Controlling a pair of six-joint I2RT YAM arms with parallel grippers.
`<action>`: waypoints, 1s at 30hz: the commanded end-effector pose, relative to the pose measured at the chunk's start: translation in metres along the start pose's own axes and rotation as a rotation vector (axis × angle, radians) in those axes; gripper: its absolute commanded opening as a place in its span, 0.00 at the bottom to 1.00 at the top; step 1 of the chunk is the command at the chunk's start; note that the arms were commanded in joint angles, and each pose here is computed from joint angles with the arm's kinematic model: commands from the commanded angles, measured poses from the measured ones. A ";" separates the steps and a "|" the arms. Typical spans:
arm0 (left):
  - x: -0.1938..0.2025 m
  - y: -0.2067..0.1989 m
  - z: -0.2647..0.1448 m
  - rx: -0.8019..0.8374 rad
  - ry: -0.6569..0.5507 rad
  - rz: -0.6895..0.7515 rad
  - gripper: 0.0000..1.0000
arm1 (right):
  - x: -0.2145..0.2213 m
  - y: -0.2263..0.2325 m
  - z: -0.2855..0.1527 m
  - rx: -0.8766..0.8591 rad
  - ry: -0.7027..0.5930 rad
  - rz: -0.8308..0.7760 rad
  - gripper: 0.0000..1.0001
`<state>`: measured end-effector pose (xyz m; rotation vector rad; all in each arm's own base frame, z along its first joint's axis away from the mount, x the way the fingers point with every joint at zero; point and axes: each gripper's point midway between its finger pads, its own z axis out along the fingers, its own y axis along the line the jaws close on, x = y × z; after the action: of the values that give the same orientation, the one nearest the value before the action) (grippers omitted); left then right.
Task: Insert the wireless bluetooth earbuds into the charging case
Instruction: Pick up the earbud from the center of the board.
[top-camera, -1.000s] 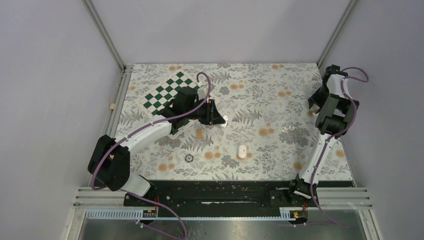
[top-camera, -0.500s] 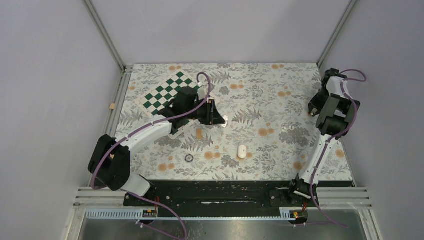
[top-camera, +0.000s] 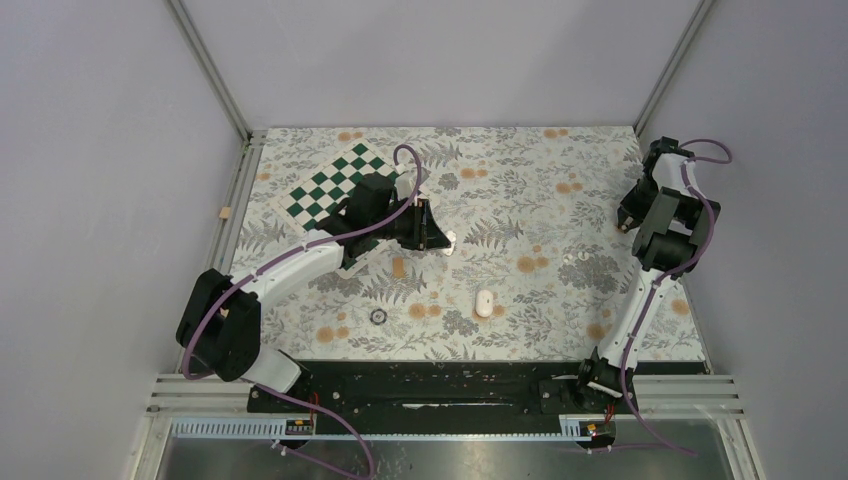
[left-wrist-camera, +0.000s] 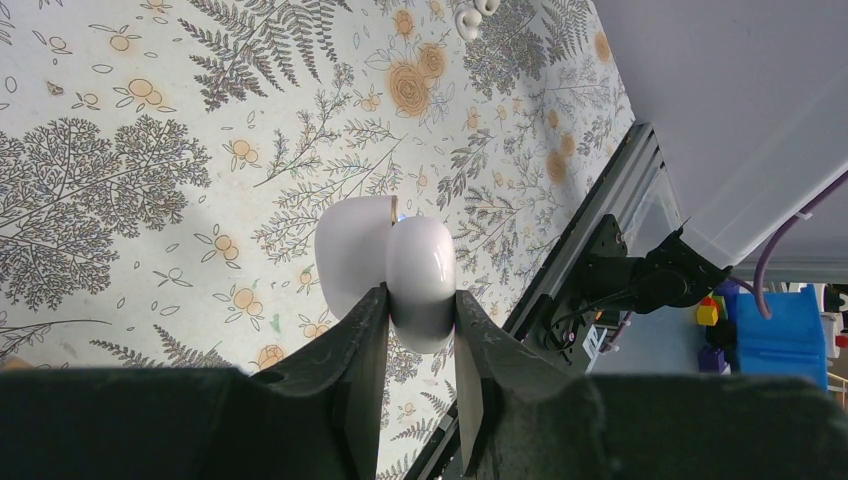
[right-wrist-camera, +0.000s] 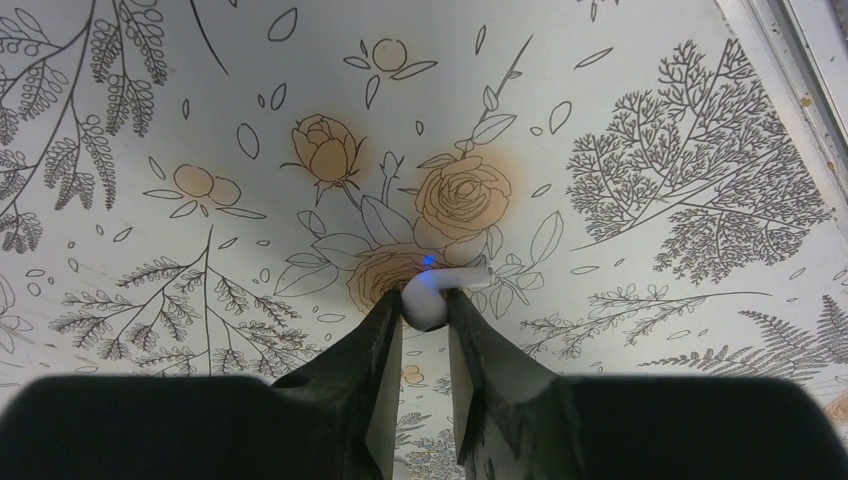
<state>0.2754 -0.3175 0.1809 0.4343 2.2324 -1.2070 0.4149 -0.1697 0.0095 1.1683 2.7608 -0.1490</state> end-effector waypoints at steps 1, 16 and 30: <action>-0.027 -0.014 -0.002 0.025 -0.069 0.034 0.00 | -0.003 0.000 -0.009 -0.027 -0.023 0.007 0.20; -0.033 -0.007 -0.020 -0.047 -0.102 0.015 0.00 | 0.067 0.046 -0.086 -0.277 -0.106 -0.074 0.10; -0.020 -0.019 -0.053 -0.028 -0.094 -0.081 0.00 | 0.245 0.128 -0.193 -0.816 0.031 -0.314 0.06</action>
<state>0.2720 -0.2840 0.2236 0.3000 2.1805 -1.1318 0.3356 0.0901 0.1074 0.5384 2.7063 0.5624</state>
